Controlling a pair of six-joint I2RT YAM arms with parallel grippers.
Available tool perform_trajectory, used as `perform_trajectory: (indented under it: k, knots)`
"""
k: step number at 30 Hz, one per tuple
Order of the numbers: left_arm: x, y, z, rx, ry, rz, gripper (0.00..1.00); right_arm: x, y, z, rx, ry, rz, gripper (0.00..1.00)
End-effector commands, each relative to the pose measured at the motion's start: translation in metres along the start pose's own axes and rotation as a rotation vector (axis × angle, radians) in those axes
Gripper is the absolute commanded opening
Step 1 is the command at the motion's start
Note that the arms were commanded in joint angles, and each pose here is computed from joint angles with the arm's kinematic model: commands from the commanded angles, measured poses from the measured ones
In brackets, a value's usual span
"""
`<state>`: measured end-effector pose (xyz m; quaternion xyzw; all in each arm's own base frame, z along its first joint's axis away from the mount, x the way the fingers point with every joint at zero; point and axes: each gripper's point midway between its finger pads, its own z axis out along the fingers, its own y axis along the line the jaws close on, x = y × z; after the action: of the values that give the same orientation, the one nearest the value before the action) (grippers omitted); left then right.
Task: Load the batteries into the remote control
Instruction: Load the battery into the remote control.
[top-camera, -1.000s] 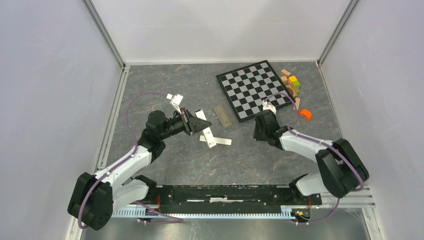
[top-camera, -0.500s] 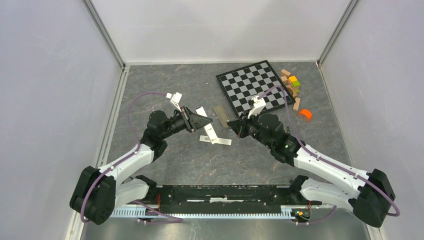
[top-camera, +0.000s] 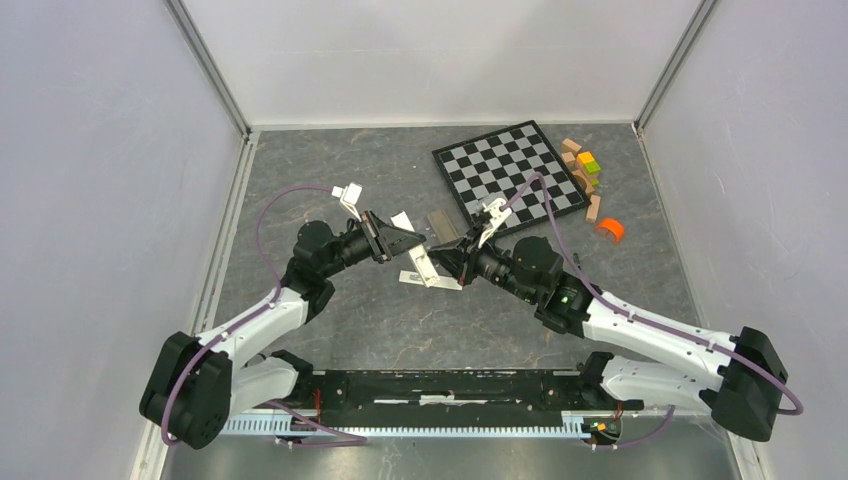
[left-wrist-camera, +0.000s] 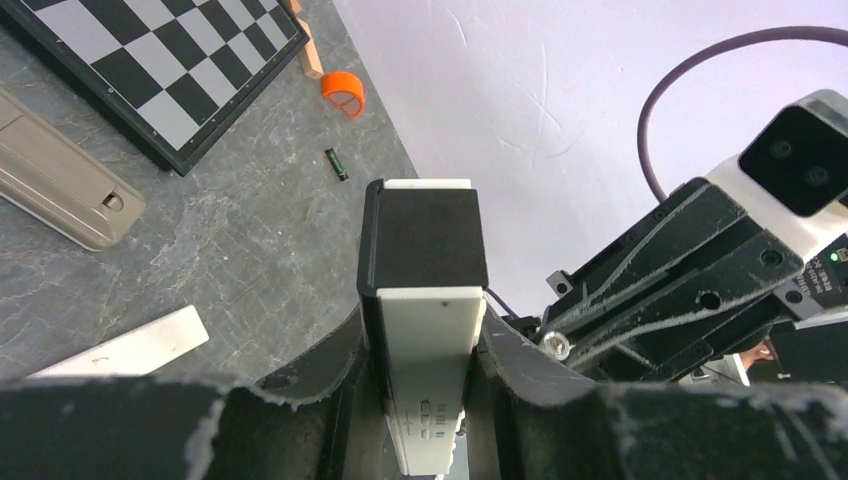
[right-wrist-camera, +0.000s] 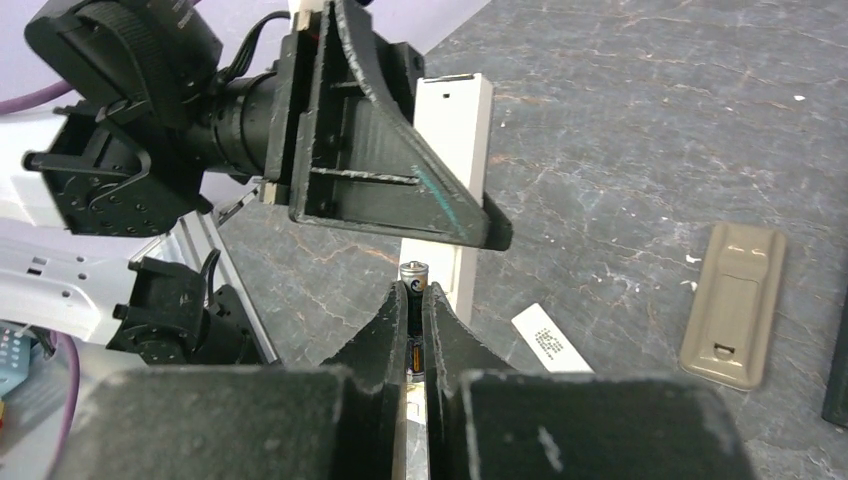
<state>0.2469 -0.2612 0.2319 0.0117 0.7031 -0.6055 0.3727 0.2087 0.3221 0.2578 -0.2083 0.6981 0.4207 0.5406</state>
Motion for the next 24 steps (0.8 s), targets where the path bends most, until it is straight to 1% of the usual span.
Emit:
perform_trajectory:
  k: [1,6,17,21,24]
  knots:
    - [-0.018,-0.036,0.003,0.100,-0.032,-0.008,0.02,-0.030,0.026,0.006,-0.090,-0.084,-0.039,0.00]
    - [-0.020,-0.042,0.003,0.114,-0.036,-0.042,0.02,-0.024,0.028,0.011,-0.090,-0.075,-0.042,0.00]
    - [-0.024,-0.050,0.000,0.132,-0.052,-0.054,0.02,-0.014,0.027,0.015,-0.088,-0.057,-0.036,0.01]
    - [-0.027,-0.055,0.000,0.149,-0.063,-0.070,0.02,-0.010,0.026,0.014,-0.085,-0.049,-0.030,0.04]
    - [-0.028,-0.058,0.000,0.156,-0.064,-0.080,0.02,-0.009,0.026,0.014,-0.085,-0.046,-0.019,0.09]
